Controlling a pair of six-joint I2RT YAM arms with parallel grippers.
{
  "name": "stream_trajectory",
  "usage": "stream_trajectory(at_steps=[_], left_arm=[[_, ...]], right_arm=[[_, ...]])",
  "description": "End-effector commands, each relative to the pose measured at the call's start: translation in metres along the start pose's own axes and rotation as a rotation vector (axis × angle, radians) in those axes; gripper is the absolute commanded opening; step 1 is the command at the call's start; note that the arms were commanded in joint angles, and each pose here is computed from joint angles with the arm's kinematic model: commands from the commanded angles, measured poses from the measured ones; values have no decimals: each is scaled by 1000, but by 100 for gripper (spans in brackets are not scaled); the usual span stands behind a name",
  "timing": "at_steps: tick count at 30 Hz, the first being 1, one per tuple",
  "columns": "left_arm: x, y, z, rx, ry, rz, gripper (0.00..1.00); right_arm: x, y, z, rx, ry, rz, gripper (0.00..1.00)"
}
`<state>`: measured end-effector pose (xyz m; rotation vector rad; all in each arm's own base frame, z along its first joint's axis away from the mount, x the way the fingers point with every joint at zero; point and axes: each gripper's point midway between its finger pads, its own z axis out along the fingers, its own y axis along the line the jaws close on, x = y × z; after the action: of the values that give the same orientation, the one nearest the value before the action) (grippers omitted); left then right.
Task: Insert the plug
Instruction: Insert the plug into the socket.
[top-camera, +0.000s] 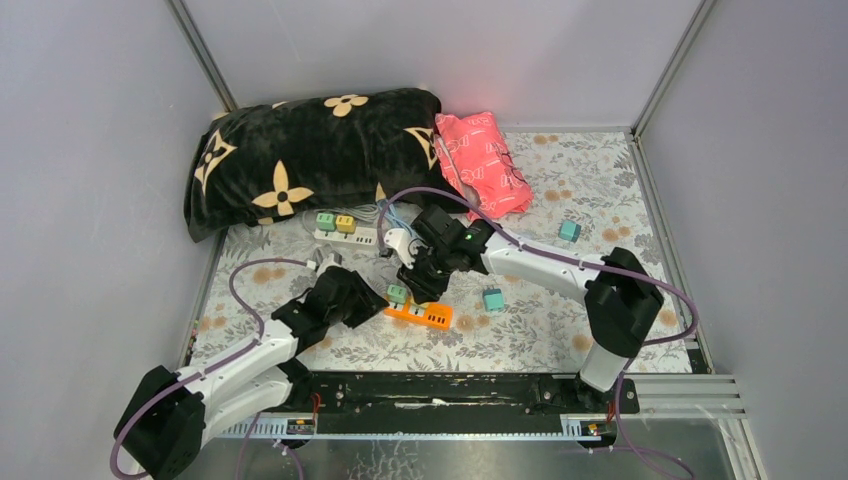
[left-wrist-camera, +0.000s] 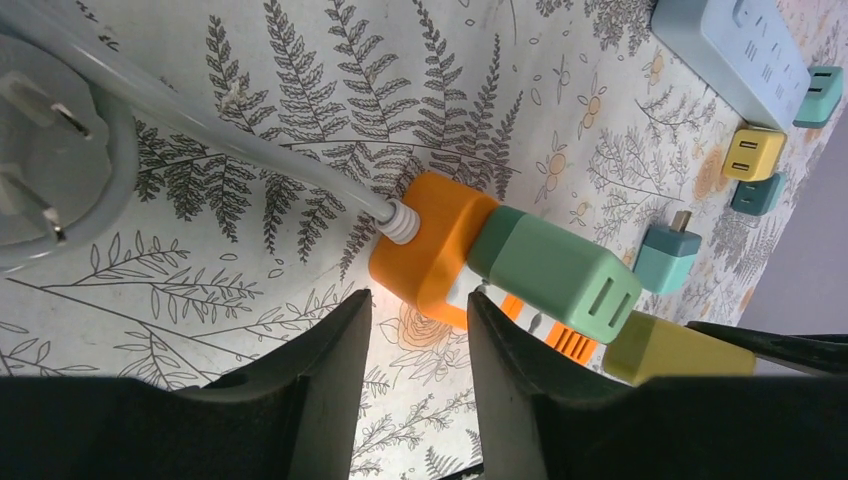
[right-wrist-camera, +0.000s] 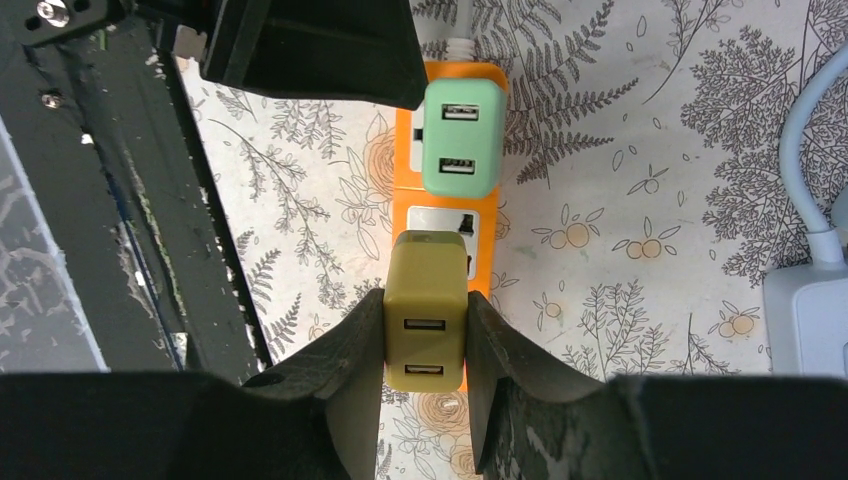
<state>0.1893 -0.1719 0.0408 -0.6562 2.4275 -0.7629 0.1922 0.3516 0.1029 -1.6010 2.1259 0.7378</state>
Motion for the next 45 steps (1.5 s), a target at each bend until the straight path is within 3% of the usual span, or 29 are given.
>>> stream_trajectory(at_steps=[1,45], left_arm=[[-4,-7,6,38,-21,-14,46],[0,-2,11,24,-3,-15,41]], right_arm=[[-17,-7,-3,54,-27,-46,0],[10,-14,34,158,204,-90,0]])
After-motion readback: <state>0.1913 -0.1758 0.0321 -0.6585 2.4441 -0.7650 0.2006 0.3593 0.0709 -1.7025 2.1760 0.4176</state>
